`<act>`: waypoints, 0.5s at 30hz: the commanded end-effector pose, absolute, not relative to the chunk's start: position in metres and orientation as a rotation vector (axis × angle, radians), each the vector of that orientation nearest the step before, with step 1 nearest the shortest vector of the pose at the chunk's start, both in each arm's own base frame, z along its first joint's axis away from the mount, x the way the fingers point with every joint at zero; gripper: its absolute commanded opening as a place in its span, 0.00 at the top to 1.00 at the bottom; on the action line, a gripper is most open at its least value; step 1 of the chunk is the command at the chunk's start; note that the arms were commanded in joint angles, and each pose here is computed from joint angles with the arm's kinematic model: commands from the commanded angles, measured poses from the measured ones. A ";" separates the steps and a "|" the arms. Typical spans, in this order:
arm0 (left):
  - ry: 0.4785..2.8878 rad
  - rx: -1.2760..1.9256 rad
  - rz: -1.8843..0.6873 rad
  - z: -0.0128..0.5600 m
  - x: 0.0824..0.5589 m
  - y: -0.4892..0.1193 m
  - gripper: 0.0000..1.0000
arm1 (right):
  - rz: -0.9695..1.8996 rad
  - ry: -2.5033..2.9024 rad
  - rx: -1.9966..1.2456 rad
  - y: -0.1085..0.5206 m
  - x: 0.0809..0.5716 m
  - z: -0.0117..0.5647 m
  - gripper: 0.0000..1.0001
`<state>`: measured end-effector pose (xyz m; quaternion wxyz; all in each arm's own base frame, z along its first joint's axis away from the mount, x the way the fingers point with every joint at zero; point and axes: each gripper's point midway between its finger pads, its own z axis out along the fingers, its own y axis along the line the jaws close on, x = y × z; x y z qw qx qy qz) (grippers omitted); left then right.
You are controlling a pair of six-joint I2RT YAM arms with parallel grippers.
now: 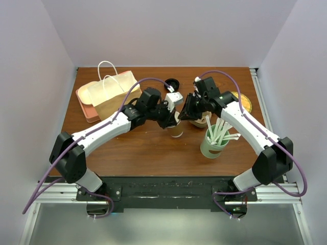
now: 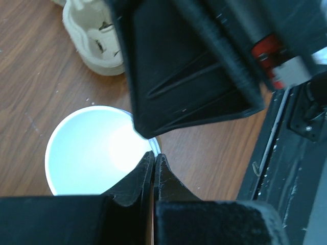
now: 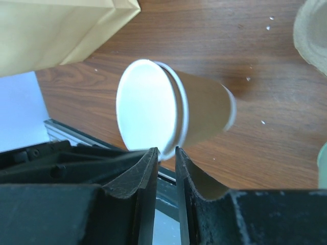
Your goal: Pack the takeout coffee
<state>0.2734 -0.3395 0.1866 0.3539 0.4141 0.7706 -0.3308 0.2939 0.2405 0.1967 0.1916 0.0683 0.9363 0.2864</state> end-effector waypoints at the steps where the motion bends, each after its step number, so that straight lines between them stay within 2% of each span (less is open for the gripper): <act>1: 1.863 1.016 -0.964 0.232 0.271 -0.352 1.00 | 0.873 2.602 0.211 0.249 0.295 0.201 0.75; 8: 1.883 0.991 -0.911 0.229 0.277 -0.347 1.00 | 0.875 2.578 0.217 0.246 0.293 0.208 0.76; 12: 1.901 0.990 -0.901 0.222 0.277 -0.346 1.00 | 0.845 2.561 0.230 0.242 0.296 0.215 0.69; 15: 1.907 0.979 -0.898 0.222 0.278 -0.345 1.00 | 0.790 2.554 0.242 0.235 0.298 0.218 0.71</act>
